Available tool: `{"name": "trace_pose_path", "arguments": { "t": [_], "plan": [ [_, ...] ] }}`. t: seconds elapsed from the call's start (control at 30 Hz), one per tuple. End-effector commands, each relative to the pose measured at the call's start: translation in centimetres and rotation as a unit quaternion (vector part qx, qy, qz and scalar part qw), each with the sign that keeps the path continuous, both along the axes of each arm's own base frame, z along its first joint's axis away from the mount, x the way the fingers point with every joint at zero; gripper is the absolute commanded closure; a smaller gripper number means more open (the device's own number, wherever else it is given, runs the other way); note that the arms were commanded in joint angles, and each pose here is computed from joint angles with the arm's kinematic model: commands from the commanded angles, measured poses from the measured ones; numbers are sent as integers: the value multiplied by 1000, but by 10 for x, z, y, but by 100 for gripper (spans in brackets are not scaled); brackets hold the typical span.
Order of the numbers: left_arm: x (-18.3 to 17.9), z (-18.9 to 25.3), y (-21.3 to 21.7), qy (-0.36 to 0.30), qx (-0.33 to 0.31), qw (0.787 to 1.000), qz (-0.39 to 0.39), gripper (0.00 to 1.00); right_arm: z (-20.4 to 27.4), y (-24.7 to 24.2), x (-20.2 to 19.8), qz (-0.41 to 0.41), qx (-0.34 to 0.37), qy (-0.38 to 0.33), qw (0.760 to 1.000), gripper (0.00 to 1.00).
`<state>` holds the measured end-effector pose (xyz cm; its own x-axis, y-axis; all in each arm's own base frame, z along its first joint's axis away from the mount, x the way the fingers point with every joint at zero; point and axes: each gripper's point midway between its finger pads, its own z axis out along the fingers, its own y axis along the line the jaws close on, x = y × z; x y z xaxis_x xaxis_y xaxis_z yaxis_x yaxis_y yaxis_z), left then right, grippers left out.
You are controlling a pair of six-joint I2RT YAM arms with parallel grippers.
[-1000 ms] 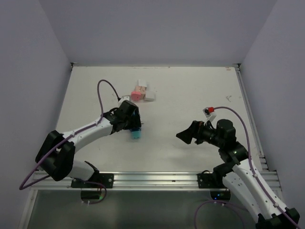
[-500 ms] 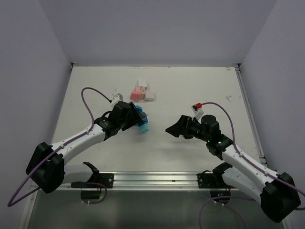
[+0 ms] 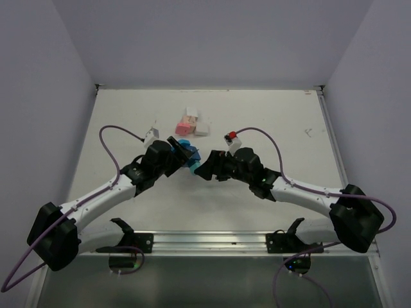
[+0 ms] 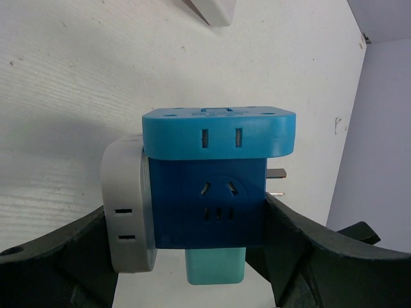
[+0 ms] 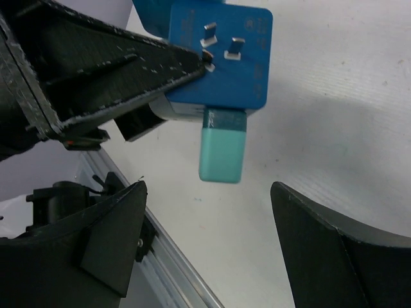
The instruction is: Pull the plug off the socket
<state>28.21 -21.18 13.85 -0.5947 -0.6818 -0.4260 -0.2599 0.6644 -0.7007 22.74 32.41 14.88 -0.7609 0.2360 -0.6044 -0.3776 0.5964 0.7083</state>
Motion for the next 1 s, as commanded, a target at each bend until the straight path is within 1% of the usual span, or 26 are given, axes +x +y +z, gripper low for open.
{"name": "trace_pose_path", "arguments": {
  "t": [0.0, 0.03, 0.17, 0.33, 0.4, 0.43, 0.5, 0.57, 0.6, 0.63, 0.7, 0.73, 0.8, 0.83, 0.9, 0.93, 0.97],
  "plan": [
    [15, 40, -8, -64, -55, 996, 22, 35, 31, 18, 22, -23, 22, -55, 998, 19],
    [14, 40, -8, -64, -54, 996, 22, 35, 23, 20, 25, -23, 13, -48, 998, 20],
    [14, 44, -7, -70, -57, 996, 23, 35, 17, 29, 28, -17, -1, -53, 998, 23],
    [13, 46, -6, -76, -60, 995, 26, 35, 13, 34, 30, -12, -10, -54, 998, 32],
    [13, 47, -6, -78, -62, 995, 26, 36, 12, 36, 31, -8, -14, -59, 998, 34],
    [12, 45, -6, -76, -62, 995, 27, 36, 13, 37, 31, -7, -14, -60, 998, 37],
    [12, 47, -6, -80, -65, 994, 27, 36, 11, 39, 32, -4, -18, -62, 998, 39],
    [13, 48, -5, -84, -64, 994, 31, 37, 13, 43, 30, 5, -14, -64, 998, 44],
    [13, 48, -4, -85, -64, 994, 33, 37, 13, 45, 29, 8, -11, -66, 998, 46],
    [14, 49, -2, -87, -64, 993, 38, 37, 13, 46, 28, 12, -10, -65, 998, 53],
    [14, 51, 1, -91, -65, 993, 46, 39, 12, 48, 25, 20, -10, -63, 998, 60],
    [15, 51, 5, -94, -62, 992, 54, 40, 12, 48, 24, 22, -10, -62, 998, 69],
    [15, 54, 9, -100, -65, 991, 65, 42, 9, 44, 22, 22, -9, -60, 998, 77],
    [16, 55, 13, -105, -63, 990, 76, 43, 11, 42, 20, 20, -6, -61, 998, 85],
    [17, 60, 18, -114, -65, 988, 87, 44, 9, 38, 18, 19, -10, -63, 998, 92],
    [18, 59, 23, -116, -60, 987, 98, 45, 11, 36, 15, 21, -9, -66, 998, 98],
    [17, 61, 25, -120, -60, 986, 101, 46, 11, 34, 15, 21, -11, -67, 997, 100]
  ]
}}
